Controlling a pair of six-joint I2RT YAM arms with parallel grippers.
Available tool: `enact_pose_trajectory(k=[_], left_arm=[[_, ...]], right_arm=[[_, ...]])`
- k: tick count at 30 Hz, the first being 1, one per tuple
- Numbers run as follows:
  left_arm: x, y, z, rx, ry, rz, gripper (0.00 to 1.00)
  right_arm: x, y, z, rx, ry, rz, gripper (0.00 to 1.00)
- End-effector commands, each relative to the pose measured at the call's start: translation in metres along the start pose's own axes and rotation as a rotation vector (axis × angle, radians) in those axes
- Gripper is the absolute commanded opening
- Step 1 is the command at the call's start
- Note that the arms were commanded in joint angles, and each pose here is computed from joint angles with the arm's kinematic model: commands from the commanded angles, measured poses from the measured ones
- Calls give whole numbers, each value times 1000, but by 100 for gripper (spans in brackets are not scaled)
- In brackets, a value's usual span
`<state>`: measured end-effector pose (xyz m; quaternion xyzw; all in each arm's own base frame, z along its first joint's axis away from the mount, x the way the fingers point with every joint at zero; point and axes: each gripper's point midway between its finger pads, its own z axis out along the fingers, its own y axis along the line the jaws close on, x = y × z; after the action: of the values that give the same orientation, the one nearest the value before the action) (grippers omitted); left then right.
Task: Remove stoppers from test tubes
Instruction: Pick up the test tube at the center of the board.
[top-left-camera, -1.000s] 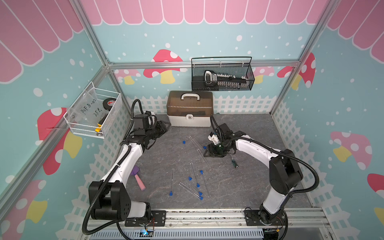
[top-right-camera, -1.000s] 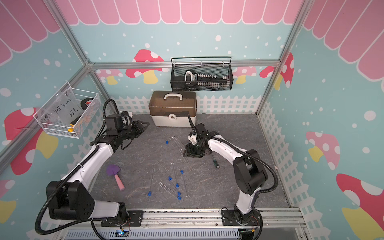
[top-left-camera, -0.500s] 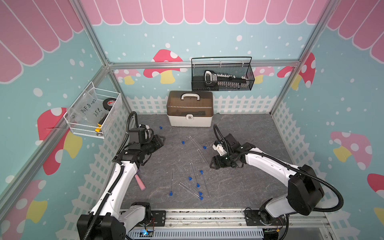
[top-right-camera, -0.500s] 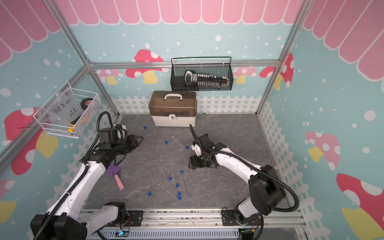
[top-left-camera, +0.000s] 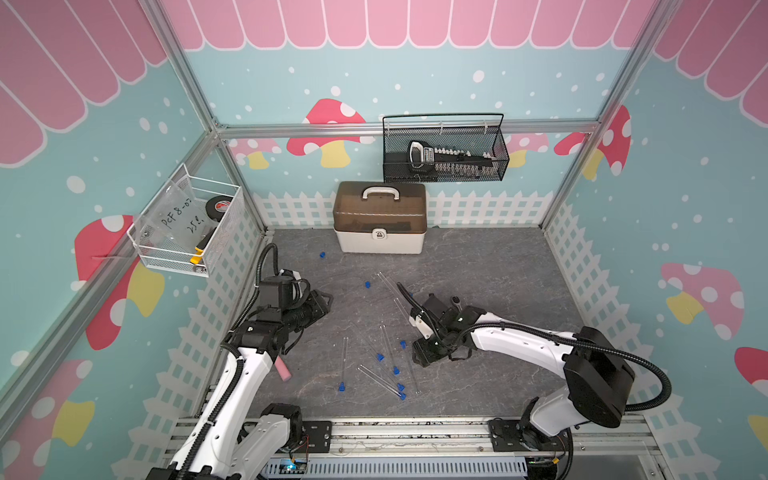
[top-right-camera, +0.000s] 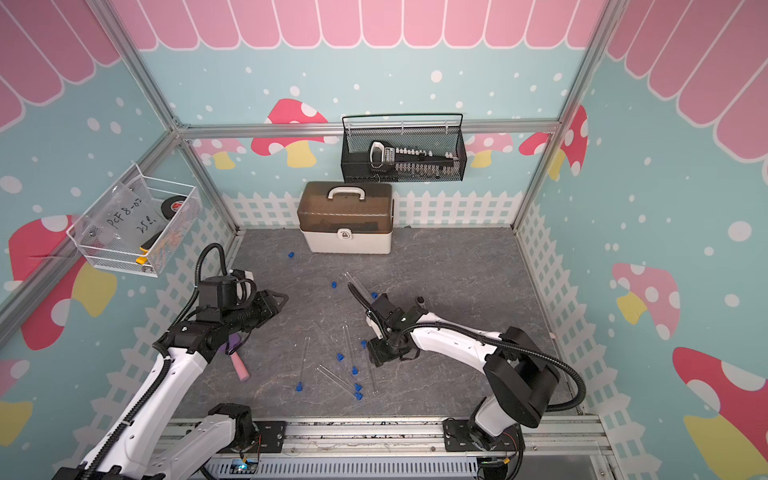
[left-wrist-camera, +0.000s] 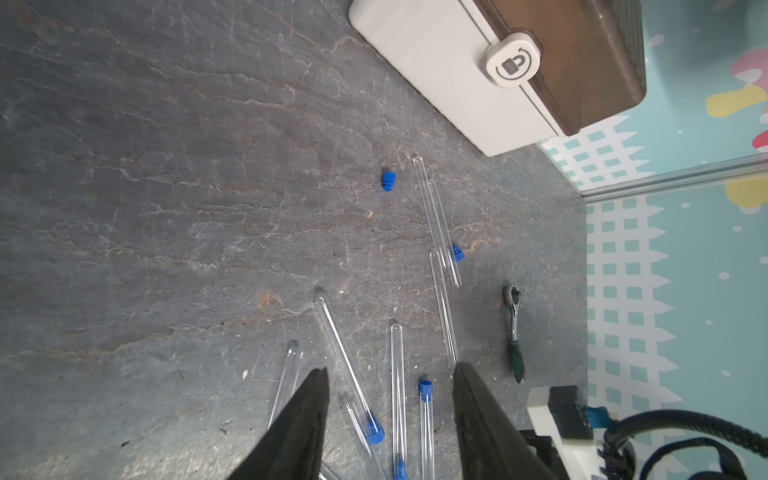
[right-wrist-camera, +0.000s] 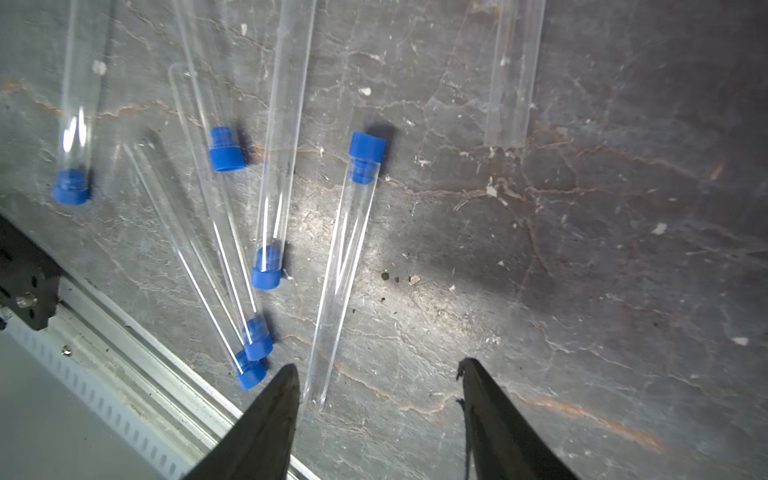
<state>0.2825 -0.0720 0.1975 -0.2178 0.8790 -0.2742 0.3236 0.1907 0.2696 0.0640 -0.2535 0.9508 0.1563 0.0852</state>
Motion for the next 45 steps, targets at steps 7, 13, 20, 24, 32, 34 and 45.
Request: enact_pose_trajectory(k=[7,13,20,24,32,34,45], left_arm=[[15,5,-5,-5,38,-25,52],[19,7,-9,-9,40,-29,52],[22,7,-12,-3,42,-26,52],[23,7,-13,-5,46,-28,52],[24,7,-13,-5,51,-29,52],[23,6,-14,-3,48,-29,52],[27,8,-13,-1,54,-32,52]], right_arm=[[-10,20,24,96,13,-66,60],[-16,22,30,143,26,-80,58],[-14,11,40,220,38,-65,50],[-17,16,48,211,36,-77,46],[-13,17,58,202,57,-63,30],[-14,16,56,205,49,-59,27],[-15,21,47,181,30,-42,15]])
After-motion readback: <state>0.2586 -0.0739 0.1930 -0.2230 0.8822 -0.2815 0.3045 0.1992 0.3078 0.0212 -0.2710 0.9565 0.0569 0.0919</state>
